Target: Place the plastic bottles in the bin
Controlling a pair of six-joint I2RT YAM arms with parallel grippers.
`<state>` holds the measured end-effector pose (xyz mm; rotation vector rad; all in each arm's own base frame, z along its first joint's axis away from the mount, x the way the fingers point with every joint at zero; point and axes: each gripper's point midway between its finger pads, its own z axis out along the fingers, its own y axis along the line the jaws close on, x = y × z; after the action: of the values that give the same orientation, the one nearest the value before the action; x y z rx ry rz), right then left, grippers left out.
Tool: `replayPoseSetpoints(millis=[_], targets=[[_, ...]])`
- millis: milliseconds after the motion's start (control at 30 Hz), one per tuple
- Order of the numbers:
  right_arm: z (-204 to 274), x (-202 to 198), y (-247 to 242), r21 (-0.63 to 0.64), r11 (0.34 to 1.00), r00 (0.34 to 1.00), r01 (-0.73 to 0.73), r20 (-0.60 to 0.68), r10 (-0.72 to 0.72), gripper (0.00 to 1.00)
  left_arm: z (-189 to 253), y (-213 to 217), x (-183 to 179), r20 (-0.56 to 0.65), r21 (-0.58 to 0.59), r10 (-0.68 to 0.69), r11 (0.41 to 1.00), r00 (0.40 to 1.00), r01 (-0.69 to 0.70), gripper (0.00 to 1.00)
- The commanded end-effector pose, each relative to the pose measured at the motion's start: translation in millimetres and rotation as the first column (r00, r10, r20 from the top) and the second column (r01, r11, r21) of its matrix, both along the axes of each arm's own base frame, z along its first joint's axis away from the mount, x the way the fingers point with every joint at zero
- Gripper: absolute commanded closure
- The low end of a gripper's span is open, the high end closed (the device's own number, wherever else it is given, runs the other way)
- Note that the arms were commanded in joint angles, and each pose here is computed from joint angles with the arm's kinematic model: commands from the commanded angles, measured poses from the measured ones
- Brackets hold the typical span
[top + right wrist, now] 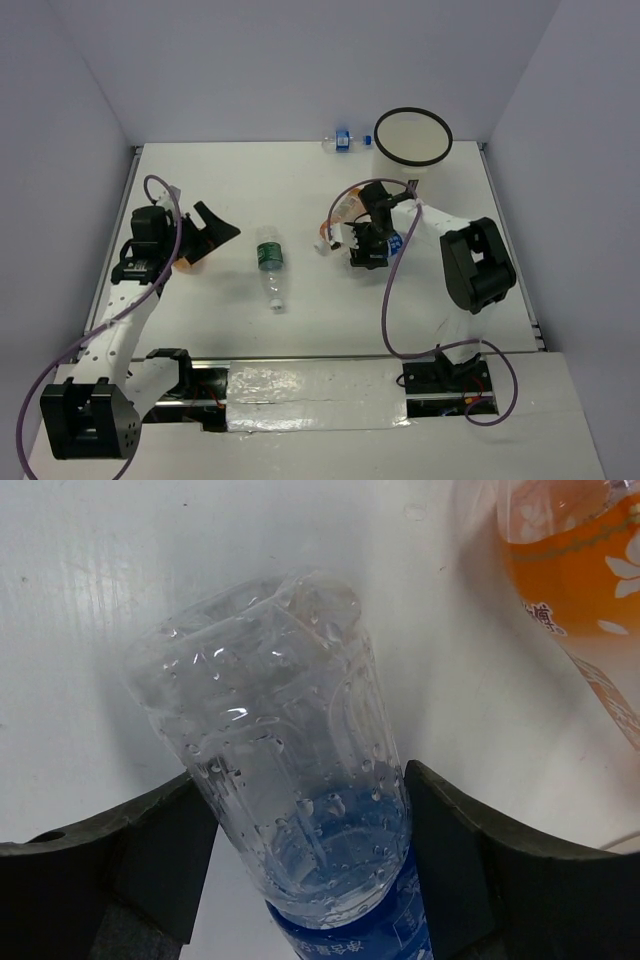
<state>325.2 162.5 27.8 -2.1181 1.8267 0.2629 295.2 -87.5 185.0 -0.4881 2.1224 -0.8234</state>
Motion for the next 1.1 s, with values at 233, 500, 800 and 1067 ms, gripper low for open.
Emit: replayPoseSetpoints(millis=[233,500,800,1067], targets=[[127,-29,53,0.35,0.936,0.999,0.032,-0.042,-0.019,0.67,0,-11,3,0.002,-0.057,-0.041,0.997,0.999,0.042,0.01],[333,1,106,0.744,0.665,0.992,0.064,0.027,-0.126,0.72,-7,-17,7,-0.022,-0.068,-0.06,0.996,0.998,0.059,0.01],[463,100,49,0.953,0.249,0.867,0.174,-0.028,-0.497,0.72,-18,-41,6,-0.064,-0.031,-0.101,0.995,0.993,0.099,0.01],[443,175,-43,0.957,0.112,0.699,0.269,-0.114,-0.706,0.64,-34,-71,8,-0.115,0.013,-0.134,0.991,0.984,0.136,0.01]])
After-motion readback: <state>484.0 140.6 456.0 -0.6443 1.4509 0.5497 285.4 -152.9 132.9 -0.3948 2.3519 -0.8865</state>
